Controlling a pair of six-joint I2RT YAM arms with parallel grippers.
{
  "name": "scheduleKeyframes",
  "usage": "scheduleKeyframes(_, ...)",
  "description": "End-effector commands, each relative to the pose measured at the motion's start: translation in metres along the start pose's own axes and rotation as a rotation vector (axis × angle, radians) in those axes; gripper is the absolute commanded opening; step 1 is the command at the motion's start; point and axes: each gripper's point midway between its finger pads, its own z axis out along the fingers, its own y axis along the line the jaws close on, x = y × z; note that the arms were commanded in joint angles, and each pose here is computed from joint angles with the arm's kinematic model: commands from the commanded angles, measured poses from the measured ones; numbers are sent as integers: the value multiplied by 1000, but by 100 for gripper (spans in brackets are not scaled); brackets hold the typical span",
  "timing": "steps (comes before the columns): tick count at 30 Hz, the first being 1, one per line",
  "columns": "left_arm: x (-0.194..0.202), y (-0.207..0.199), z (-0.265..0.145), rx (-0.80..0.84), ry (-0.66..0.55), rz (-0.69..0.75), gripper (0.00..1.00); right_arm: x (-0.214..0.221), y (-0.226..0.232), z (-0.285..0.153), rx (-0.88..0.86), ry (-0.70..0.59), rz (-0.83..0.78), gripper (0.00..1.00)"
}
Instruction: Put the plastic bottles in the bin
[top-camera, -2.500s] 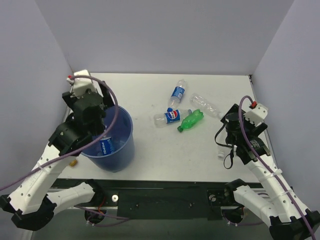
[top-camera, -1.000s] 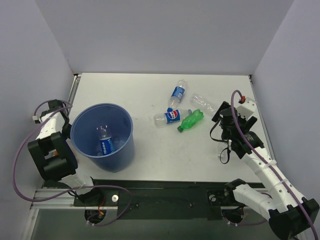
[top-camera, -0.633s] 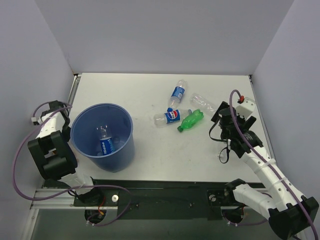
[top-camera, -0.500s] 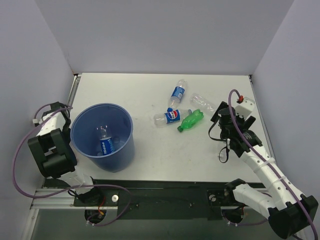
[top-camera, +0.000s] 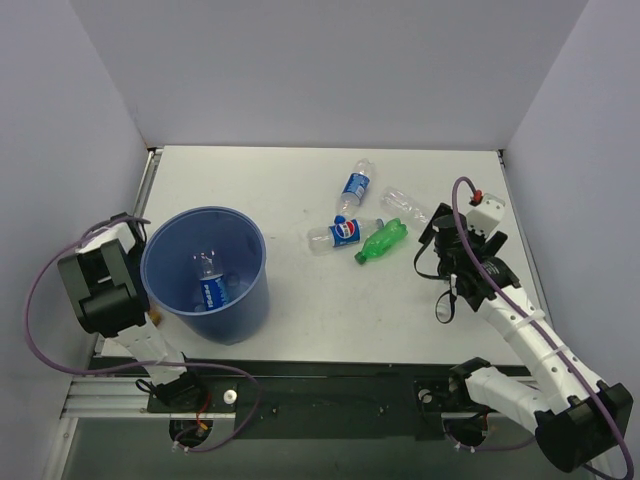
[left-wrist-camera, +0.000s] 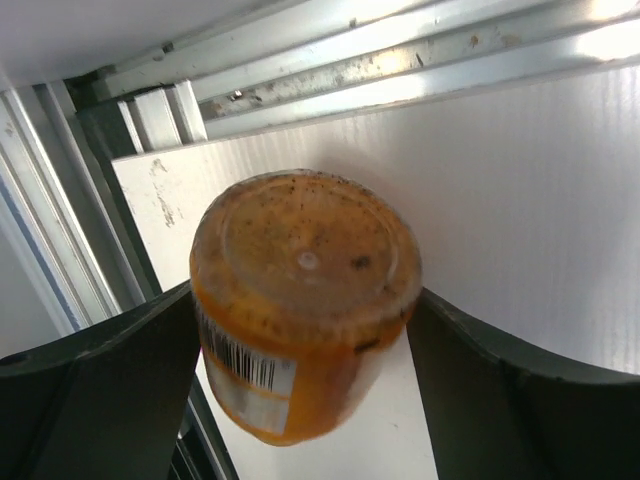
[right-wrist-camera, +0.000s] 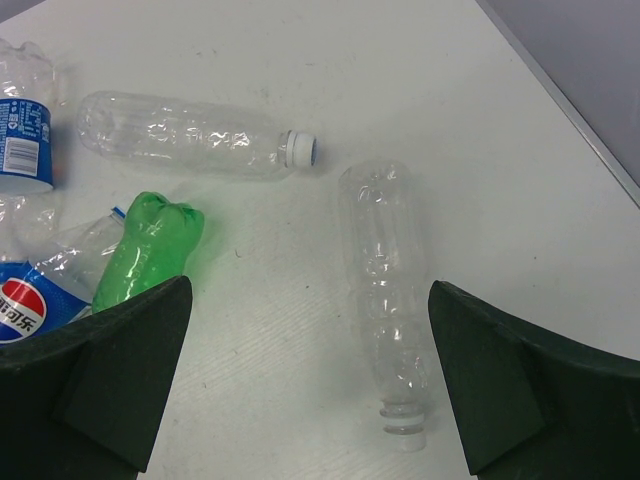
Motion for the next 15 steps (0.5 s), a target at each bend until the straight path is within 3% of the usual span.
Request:
scheduleKeyframes(1,7,-11,3,21,48,-47,86,-13,8,-2,-20,-28,38,99)
scheduleKeyframes(7,-4,-8,-20,19,-40,-16,74,-14,2,-4,-8,-42,35,99)
scheduleKeyframes(15,-83,23,-127,189,-321,-120,64,-10,9,-2,-27,-20,45,99)
